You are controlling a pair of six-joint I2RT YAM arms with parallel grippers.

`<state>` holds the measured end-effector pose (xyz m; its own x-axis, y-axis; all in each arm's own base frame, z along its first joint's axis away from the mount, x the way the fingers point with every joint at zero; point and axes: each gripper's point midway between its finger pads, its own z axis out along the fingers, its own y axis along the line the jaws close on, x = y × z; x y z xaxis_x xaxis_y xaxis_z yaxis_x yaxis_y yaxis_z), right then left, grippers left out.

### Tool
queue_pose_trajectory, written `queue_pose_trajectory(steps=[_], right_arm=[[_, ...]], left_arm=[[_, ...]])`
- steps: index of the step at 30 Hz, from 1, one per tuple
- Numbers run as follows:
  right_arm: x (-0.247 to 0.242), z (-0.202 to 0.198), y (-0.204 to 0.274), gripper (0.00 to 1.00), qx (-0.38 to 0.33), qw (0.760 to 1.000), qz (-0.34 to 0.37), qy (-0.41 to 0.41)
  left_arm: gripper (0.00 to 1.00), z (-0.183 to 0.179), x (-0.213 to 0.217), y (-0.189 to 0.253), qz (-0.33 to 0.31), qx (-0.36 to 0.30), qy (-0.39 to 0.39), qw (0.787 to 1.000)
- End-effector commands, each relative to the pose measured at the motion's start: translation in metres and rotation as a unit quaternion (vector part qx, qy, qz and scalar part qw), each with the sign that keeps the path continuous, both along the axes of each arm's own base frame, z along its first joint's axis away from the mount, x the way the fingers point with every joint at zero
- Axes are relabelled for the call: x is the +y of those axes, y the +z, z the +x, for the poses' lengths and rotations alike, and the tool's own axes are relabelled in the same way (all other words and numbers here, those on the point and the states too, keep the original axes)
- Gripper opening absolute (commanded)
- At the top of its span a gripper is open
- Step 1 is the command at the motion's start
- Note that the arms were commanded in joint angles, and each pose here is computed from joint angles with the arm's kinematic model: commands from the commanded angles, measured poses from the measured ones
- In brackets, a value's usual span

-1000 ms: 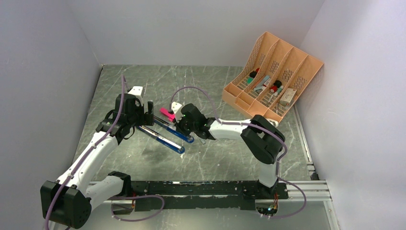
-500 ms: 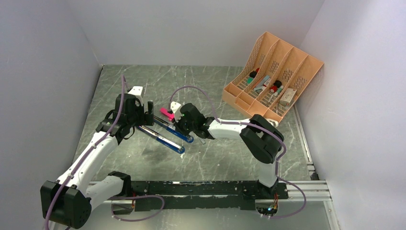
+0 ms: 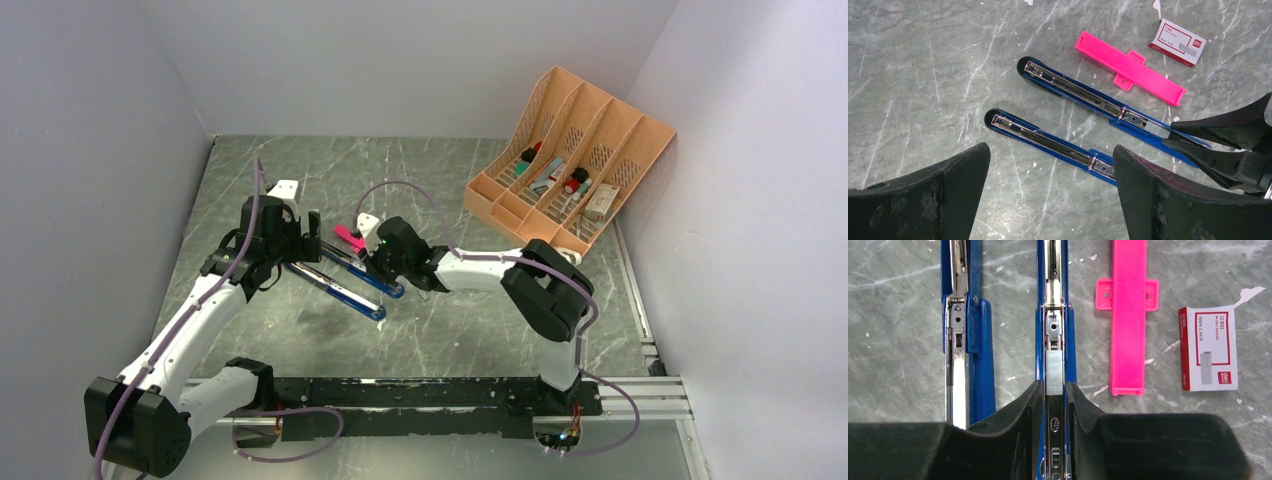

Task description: Load the staples into the stapler

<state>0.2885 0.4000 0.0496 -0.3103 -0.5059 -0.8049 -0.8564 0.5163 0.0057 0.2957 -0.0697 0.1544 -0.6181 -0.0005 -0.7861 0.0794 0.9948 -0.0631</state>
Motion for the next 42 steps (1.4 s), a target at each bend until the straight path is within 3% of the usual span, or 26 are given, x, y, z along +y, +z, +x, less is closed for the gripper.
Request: queue_pose_trajectory(steps=[1,9,26,42], right_arm=[[-0.004,-0.001,0.009,0.27,-0.012,1.0,0.01,-0.007],[0.004,0.008,0.041,0.28,-0.037,0.997,0.069,-0.028],[0.014,0.027,0.007,0.28,-0.008,0.998,0.018,-0.057],[0.002,0.021,-0.02,0.28,0.025,0.998,-0.016,-0.063]], left_arm=[[0.97,0.003,-0.004,0.011,-0.007,-0.02,-0.011,1.0],[0.96,0.003,-0.003,0.012,-0.007,-0.023,-0.009,1.0],[0.97,0.003,-0.003,0.013,-0.008,-0.025,-0.011,1.0],[0.97,0.003,-0.003,0.013,-0.008,-0.025,-0.01,1.0]])
